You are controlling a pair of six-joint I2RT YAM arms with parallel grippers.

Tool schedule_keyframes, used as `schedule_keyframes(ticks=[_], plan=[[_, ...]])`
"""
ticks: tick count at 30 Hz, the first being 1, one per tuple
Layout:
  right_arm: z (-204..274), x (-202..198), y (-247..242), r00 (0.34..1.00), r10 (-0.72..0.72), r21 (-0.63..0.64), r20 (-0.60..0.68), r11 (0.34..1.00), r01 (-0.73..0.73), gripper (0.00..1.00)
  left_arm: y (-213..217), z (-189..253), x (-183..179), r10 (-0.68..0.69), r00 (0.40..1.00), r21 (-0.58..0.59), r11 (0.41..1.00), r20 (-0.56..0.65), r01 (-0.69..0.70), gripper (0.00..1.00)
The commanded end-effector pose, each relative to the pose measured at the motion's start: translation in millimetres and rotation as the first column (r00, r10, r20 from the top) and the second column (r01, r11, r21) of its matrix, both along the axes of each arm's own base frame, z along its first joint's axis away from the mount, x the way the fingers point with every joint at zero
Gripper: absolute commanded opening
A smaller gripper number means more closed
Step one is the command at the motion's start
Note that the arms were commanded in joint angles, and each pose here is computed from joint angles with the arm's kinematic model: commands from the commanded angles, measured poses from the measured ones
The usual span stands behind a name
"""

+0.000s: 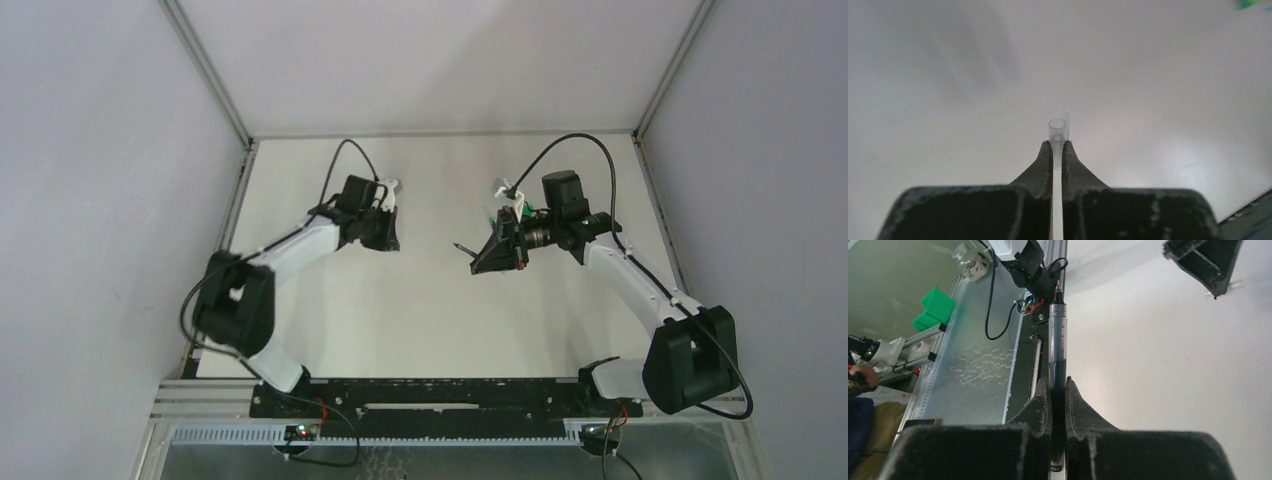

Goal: Insert the pens into the pen caps
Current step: Pick up the pen cap from the center of the board.

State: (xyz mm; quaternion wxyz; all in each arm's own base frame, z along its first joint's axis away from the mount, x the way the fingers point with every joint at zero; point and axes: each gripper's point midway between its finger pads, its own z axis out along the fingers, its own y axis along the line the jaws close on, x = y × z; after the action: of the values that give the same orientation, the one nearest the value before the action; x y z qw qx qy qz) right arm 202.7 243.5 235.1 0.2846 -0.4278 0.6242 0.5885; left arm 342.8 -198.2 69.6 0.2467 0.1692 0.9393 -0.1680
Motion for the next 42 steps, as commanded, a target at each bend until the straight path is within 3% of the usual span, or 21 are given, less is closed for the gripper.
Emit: schedule_keyframes(ticks=[1, 5, 11, 16, 20, 27, 34, 42], plan=[[14, -2, 4, 0.991, 0.013, 0.005, 0.132, 1.000, -0.013, 0.00, -38, 61, -9, 0.079, 0.987, -0.389, 0.921, 0.141, -0.018, 0.00], [8, -4, 8, 0.990, 0.018, -0.019, 0.137, 1.000, -0.015, 0.00, -48, 102, -37, 0.126, 0.969, -0.616, 0.787, 0.213, 0.033, 0.00], [-5, 10, 20, 0.992, -0.059, -0.088, 0.108, 0.994, 0.069, 0.00, -46, 167, -67, 0.271, 0.933, -0.883, 0.461, 0.238, 0.091, 0.00], [-6, 23, 23, 0.982, -0.172, -0.098, 0.081, 0.979, 0.179, 0.00, -37, 201, -80, 0.361, 0.923, -0.980, 0.186, 0.135, 0.071, 0.00], [-2, 20, 25, 0.981, -0.175, -0.087, 0.079, 0.980, 0.182, 0.00, -43, 215, -83, 0.341, 0.940, -1.000, 0.009, 0.013, 0.010, 0.00], [6, 21, 29, 0.971, -0.223, -0.080, 0.085, 0.970, 0.230, 0.00, -59, 226, -78, 0.382, 0.923, -0.997, -0.067, -0.050, -0.026, 0.00], [10, 17, 30, 0.969, -0.239, -0.060, 0.065, 0.968, 0.242, 0.00, -49, 234, -77, 0.495, 0.868, -0.997, -0.083, -0.037, 0.005, 0.00], [12, 13, 38, 0.969, -0.242, -0.054, 0.046, 0.968, 0.245, 0.00, -57, 240, -81, 0.499, 0.867, -0.997, -0.077, -0.018, 0.024, 0.00]])
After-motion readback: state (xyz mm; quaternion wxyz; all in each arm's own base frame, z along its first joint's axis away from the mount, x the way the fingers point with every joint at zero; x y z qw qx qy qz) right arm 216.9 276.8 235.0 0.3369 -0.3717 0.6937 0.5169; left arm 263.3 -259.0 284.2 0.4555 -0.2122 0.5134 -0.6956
